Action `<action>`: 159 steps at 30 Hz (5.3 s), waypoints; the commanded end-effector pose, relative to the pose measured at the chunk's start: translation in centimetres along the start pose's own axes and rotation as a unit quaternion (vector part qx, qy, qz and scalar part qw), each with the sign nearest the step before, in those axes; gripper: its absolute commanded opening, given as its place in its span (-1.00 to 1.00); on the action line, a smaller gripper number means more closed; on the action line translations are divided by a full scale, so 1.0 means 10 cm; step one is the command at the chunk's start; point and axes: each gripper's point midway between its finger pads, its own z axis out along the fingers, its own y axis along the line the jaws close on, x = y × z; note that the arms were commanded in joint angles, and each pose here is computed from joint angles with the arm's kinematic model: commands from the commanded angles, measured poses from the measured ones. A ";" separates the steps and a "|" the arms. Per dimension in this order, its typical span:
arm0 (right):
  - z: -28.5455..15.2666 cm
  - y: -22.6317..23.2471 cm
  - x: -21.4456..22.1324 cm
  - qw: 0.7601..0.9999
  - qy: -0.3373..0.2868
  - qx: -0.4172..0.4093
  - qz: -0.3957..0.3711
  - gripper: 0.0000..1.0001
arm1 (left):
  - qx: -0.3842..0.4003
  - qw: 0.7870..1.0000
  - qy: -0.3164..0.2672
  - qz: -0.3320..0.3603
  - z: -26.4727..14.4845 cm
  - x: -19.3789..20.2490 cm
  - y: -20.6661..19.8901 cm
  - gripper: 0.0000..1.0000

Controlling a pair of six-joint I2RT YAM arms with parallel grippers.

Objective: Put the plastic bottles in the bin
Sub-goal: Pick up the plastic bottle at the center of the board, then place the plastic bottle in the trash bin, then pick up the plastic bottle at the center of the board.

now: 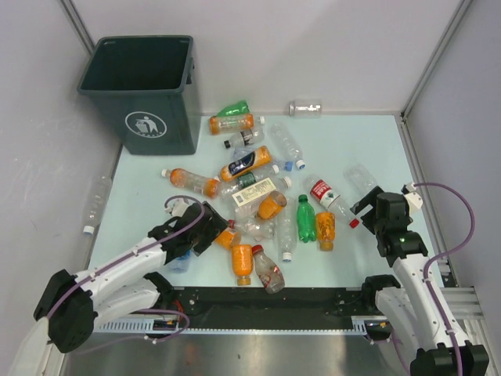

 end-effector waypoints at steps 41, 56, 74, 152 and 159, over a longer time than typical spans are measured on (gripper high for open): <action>-0.13 0.15 -0.14 0.999 -0.011 -0.034 0.010 1.00 | 0.105 0.892 -0.394 0.197 -1.93 -1.93 -1.31 -0.03; -0.14 0.30 -0.11 0.997 0.003 -0.071 0.005 0.99 | 0.142 0.768 -0.607 0.144 -3.12 -3.42 -2.43 0.00; -0.12 0.36 -0.08 0.997 0.014 -0.082 0.003 0.99 | 0.122 0.793 -0.581 0.139 -1.88 -4.75 -2.81 0.20; -0.19 0.44 0.25 0.987 0.080 -0.140 -0.021 0.99 | -0.092 0.987 -0.088 0.094 -0.01 -0.79 0.81 0.99; -0.14 0.46 0.29 0.986 0.091 -0.138 -0.019 0.99 | -0.092 0.987 -0.079 0.102 0.01 -0.75 0.85 0.77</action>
